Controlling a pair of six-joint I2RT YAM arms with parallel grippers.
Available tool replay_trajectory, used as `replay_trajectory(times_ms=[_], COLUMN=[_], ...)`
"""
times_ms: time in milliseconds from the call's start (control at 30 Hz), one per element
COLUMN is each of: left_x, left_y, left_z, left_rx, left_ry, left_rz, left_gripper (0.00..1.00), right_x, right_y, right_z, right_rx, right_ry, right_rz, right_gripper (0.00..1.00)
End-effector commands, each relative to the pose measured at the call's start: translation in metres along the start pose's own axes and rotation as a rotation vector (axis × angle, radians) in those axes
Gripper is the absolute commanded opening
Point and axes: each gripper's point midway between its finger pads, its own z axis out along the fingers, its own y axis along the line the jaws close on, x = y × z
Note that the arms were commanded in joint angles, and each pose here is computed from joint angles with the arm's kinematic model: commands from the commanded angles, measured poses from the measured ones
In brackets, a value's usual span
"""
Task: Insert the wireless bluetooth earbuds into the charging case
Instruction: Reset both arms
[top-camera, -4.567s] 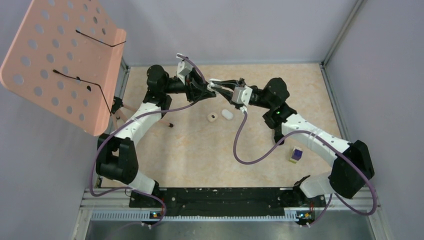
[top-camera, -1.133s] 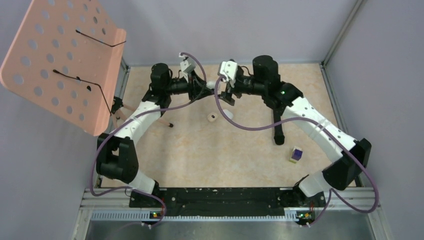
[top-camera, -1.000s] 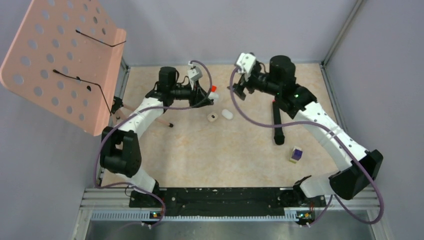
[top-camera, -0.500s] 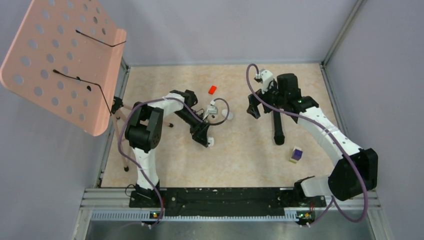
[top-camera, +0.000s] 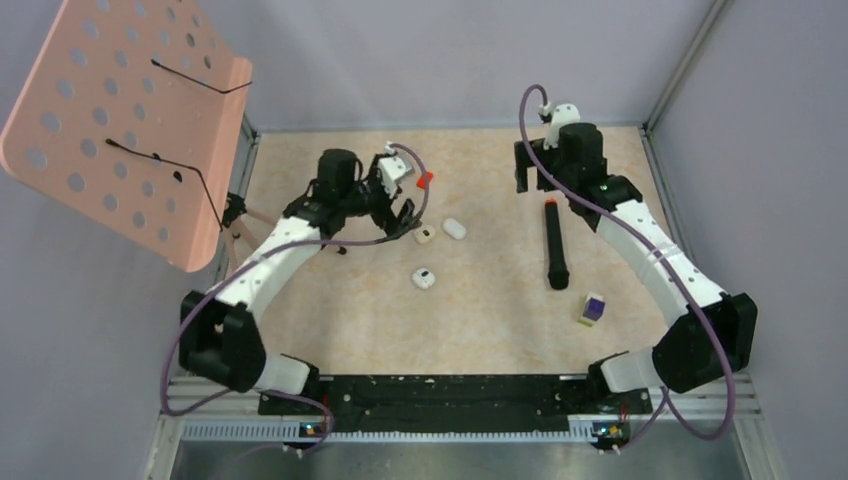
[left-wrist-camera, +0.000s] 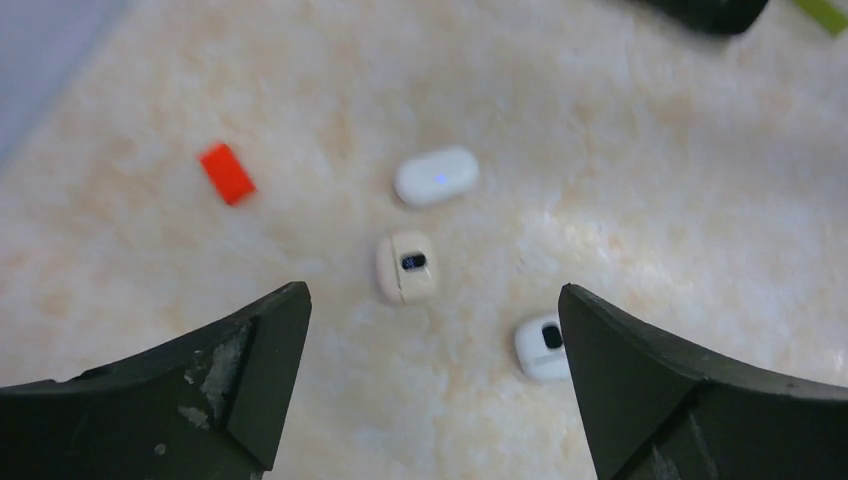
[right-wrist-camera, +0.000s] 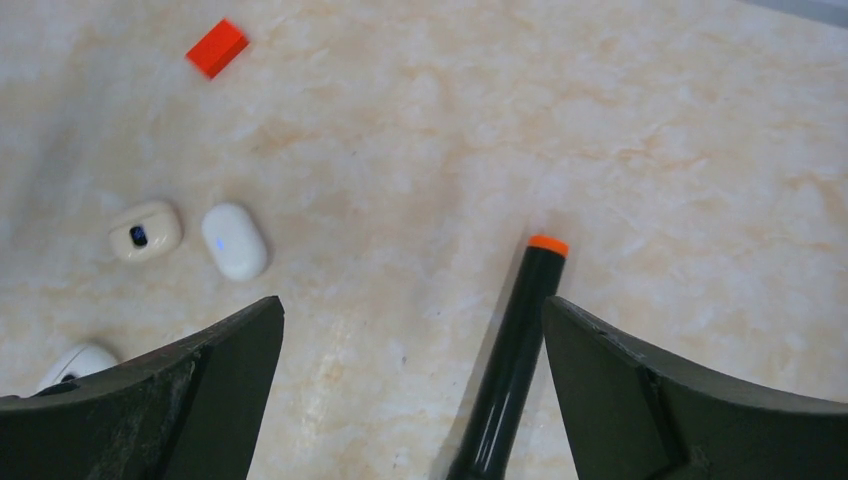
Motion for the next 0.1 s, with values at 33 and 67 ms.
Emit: replay_trajectory(times_ms=[33,67], left_x=[-0.1022,-0.1046], left_y=[0.0207,0.0182], left_z=[-0.0418,-0.0413], left_rx=[-0.251,-0.233], left_ry=[-0.509,-0.524], left_rz=[0.049,0.032], left_gripper=[0.99,0.99], right_x=[-0.0626,-0.0632], right_y=[-0.0203,-0.0187], right_z=[-0.0166,-0.0156], right_rx=[0.111,0.102], right_ry=[-0.199,-0.205], right_rz=[0.073,0.074], right_gripper=[0.99,0.99])
